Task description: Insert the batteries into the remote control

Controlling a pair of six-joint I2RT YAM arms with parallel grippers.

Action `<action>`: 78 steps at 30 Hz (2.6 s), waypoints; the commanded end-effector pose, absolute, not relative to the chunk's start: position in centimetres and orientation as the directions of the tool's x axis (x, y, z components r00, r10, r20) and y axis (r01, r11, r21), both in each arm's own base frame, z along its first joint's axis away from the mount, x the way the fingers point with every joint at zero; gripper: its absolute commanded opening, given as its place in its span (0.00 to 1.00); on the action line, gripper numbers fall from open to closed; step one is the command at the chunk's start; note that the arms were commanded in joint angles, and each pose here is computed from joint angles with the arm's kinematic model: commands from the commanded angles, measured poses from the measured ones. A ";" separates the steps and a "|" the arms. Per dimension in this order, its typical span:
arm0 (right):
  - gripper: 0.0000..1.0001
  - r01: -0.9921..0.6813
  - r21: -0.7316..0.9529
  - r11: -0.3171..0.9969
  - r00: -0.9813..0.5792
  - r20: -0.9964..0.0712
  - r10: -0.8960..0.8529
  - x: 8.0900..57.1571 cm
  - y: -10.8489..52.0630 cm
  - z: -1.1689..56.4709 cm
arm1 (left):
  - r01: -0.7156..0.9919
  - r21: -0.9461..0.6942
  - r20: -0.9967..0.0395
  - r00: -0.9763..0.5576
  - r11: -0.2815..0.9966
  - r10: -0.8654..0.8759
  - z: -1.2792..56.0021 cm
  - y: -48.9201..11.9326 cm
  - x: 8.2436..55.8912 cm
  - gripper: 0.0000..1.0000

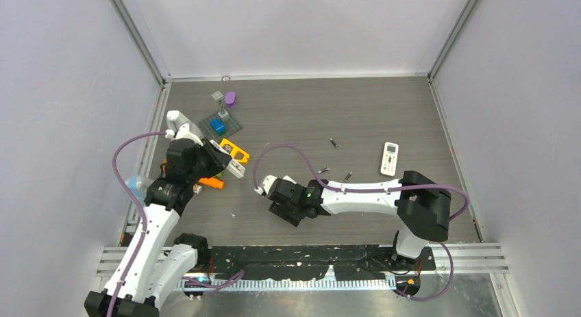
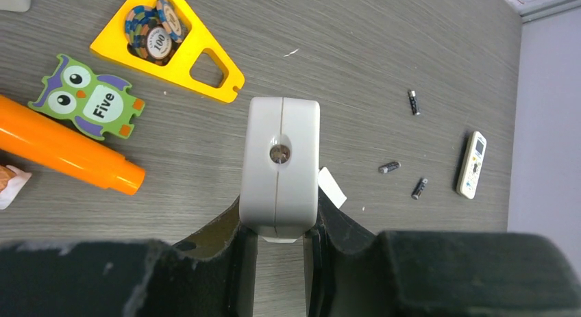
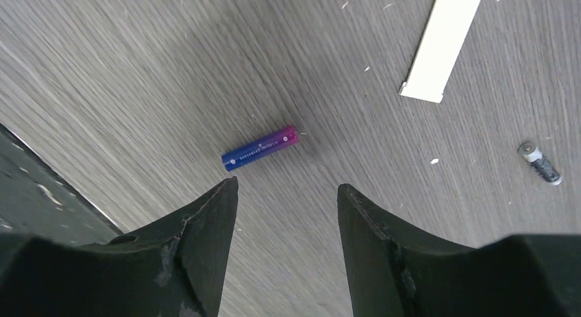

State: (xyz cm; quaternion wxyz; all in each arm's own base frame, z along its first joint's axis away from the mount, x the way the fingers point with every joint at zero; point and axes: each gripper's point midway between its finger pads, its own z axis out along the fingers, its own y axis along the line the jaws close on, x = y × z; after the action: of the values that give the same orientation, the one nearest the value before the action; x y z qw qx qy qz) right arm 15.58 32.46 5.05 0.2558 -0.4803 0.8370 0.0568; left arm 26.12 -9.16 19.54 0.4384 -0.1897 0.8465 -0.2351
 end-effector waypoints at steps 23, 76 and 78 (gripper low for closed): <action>0.60 -0.941 -0.256 0.221 -0.084 -0.455 -0.887 17.1 35.8 2.9 | -0.120 -0.592 -0.635 -0.539 0.797 -0.553 20.7 -8.1 27.7 0.00; 0.05 -0.847 0.034 0.531 -0.340 -0.802 -0.491 22.7 35.5 19.3 | 0.114 -0.809 -0.503 -0.643 0.577 -0.578 24.0 -13.5 27.2 0.00; 0.05 -0.824 0.072 0.563 -0.331 -0.867 -0.373 22.5 35.0 24.4 | 0.155 -0.853 -0.466 -0.658 0.499 -0.592 25.3 -14.7 27.3 0.00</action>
State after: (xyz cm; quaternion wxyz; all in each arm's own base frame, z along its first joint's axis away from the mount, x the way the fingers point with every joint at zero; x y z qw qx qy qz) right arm 21.99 34.19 12.62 0.3086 -0.4785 0.8010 0.1850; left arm 26.97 -11.59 20.96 0.3860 -0.1770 0.8289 -0.3640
